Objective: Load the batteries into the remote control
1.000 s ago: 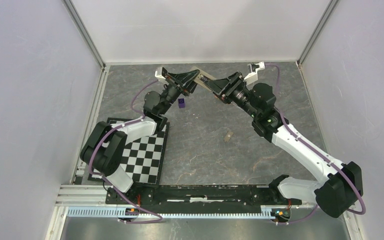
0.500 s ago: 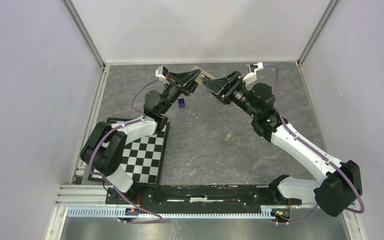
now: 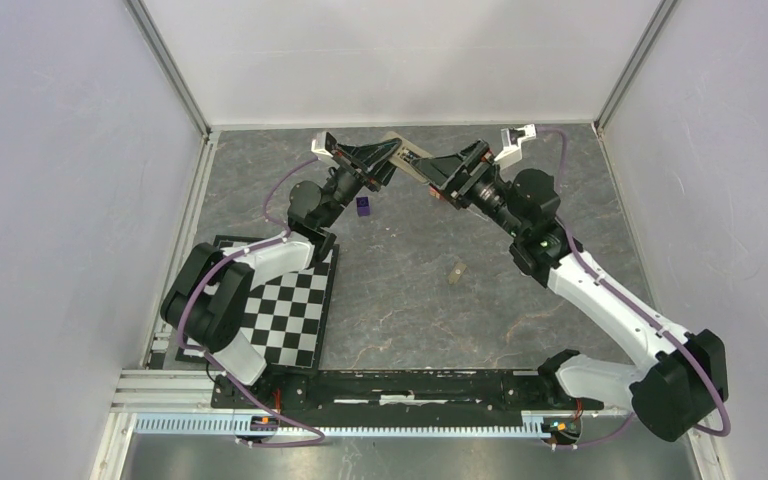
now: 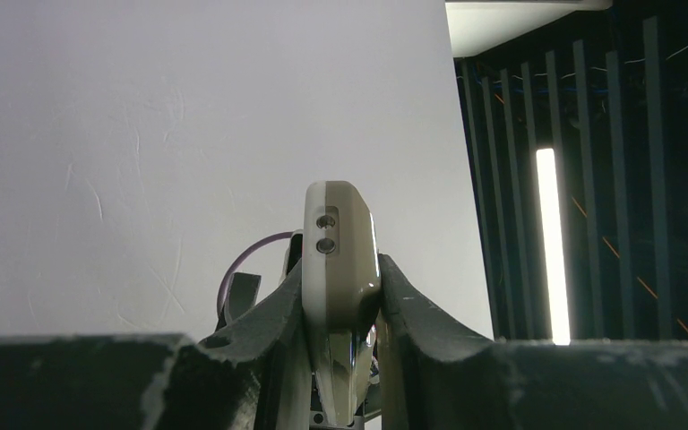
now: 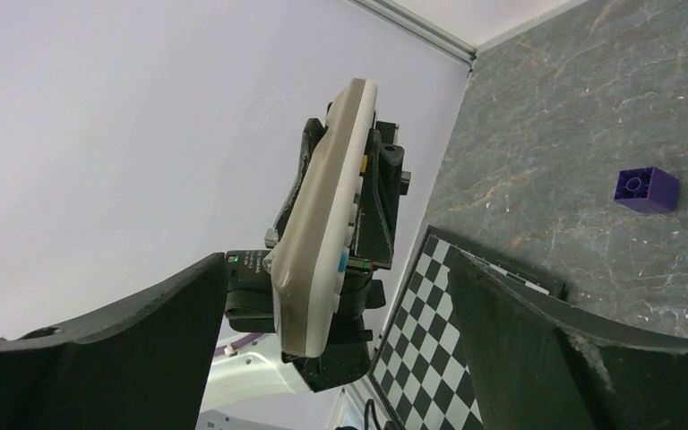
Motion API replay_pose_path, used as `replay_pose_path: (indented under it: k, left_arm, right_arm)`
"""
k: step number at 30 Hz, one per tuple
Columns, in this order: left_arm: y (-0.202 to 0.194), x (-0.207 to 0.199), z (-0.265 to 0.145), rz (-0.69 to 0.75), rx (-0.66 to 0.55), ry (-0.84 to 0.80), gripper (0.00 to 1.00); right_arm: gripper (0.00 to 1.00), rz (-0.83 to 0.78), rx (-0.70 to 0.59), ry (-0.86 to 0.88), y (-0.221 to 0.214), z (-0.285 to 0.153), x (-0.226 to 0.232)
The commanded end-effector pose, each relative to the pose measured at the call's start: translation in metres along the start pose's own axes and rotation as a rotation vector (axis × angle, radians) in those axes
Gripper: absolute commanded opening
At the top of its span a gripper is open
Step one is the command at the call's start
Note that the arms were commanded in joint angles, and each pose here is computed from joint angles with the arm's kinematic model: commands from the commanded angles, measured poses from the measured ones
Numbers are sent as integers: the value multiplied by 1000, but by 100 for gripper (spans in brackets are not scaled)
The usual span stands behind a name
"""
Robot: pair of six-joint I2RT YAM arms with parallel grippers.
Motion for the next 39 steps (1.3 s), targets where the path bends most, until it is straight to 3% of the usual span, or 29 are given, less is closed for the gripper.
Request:
replay_pose_path:
  k: [1,10,19,28,39]
  left_arm:
    - [-3,-13,4,55,17,-77,2]
    - [-4,-12,3,59,22,-69,2]
    - [-5,-15,4,70,29,-79,2]
    - [-10,-35,6,160,79,-142,2]
    - [-10,-53,2,314,114,-140,2]
  right_arm:
    - [96,19,-50,87,11,-12,13]
    - [82,46,-8,83,11,-5,9]
    - [77,44,31,70,8,1,3]
    - [52,87,43,0,2,1,-20]
    - [40,14,54,-173,-7,-11,-59]
Point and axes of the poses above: each gripper's point midway between its finger pads, its own z axis out along the fingers, its own x axis along the line the jaws close on, y = z × x, the point moved 9 cm from there along -z, back along the fingers, and after that the axes turned 11 degrees about z, right-handed, at the moved point
